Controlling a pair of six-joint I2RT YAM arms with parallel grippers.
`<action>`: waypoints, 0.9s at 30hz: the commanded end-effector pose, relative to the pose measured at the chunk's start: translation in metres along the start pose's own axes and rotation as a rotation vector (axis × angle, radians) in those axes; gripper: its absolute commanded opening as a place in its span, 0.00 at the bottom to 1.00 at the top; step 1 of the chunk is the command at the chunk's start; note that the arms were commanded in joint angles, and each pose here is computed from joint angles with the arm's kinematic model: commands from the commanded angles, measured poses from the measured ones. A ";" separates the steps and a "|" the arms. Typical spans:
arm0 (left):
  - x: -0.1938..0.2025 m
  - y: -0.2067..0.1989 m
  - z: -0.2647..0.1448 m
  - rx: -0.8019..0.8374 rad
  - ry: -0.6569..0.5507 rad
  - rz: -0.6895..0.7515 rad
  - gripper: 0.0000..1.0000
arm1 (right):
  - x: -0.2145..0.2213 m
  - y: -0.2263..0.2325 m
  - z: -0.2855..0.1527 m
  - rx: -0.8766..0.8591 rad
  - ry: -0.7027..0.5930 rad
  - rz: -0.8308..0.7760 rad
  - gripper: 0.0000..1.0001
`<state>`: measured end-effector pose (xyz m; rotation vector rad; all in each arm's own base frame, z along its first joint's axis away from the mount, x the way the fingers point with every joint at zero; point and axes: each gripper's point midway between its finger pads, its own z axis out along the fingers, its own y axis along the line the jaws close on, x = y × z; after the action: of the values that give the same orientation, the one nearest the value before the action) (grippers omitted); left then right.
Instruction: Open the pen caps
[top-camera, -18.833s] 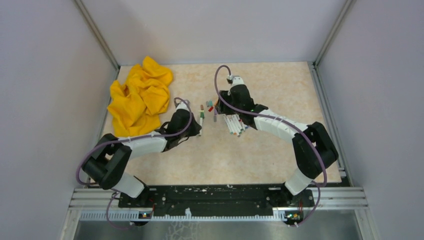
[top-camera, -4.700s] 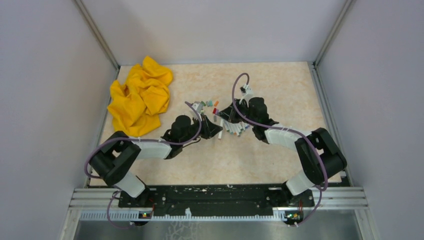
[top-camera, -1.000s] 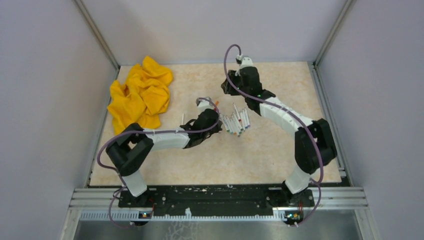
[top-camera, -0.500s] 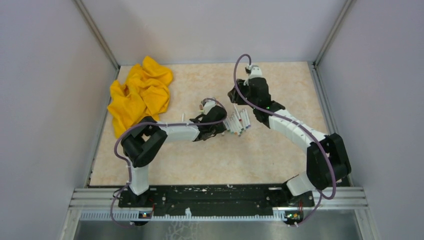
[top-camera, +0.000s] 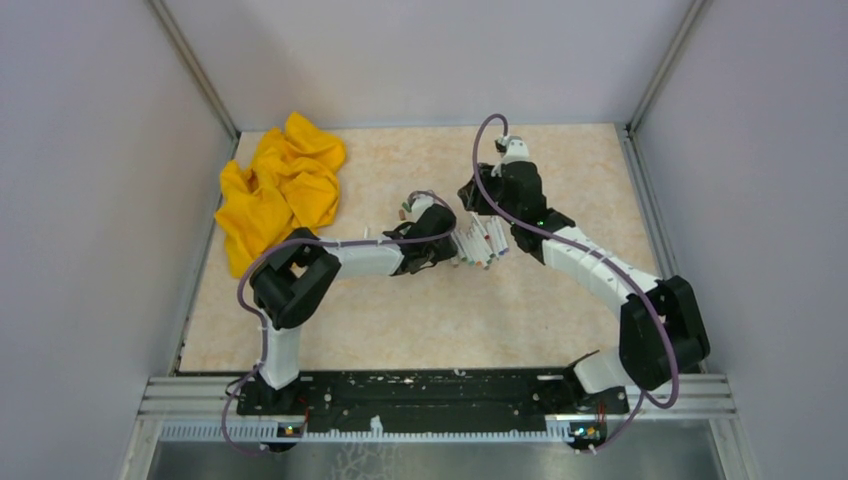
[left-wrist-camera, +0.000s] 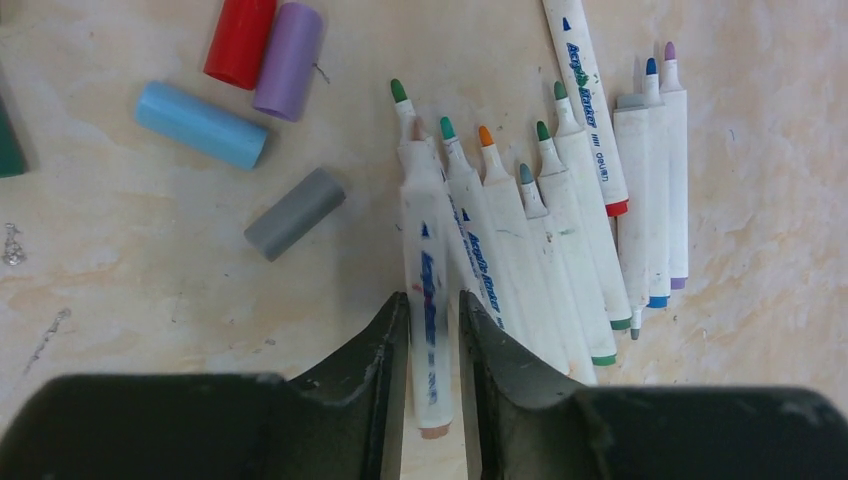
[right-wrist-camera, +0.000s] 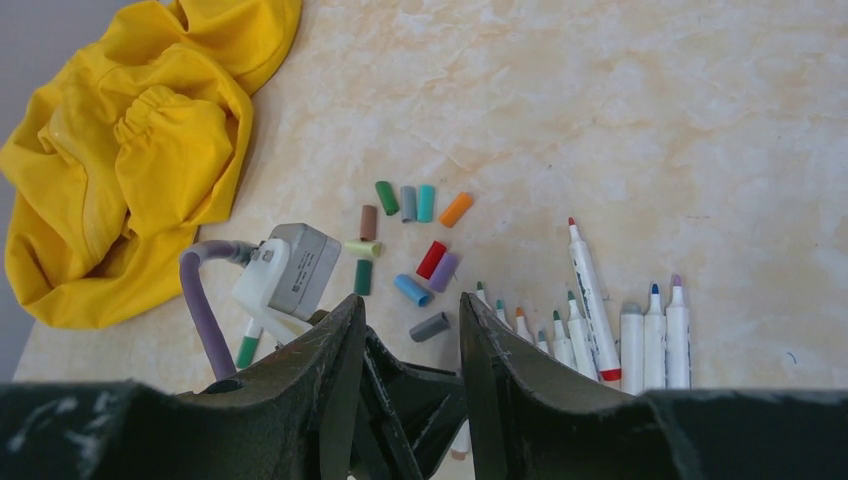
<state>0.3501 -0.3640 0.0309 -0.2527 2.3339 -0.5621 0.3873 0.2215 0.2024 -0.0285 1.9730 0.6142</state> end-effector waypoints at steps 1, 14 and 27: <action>0.018 0.024 0.005 -0.095 0.060 -0.023 0.32 | -0.023 0.010 -0.011 -0.033 -0.076 0.005 0.39; -0.025 0.025 -0.039 -0.096 -0.080 -0.031 0.39 | -0.030 0.014 -0.016 -0.036 -0.077 -0.011 0.40; -0.072 0.120 -0.094 -0.373 -0.187 0.034 0.53 | -0.003 0.030 -0.002 -0.090 -0.003 -0.021 0.40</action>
<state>0.3460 -0.2612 0.1090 -0.3429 2.1602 -0.3514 0.3758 0.2300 0.1989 -0.0684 1.9995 0.6417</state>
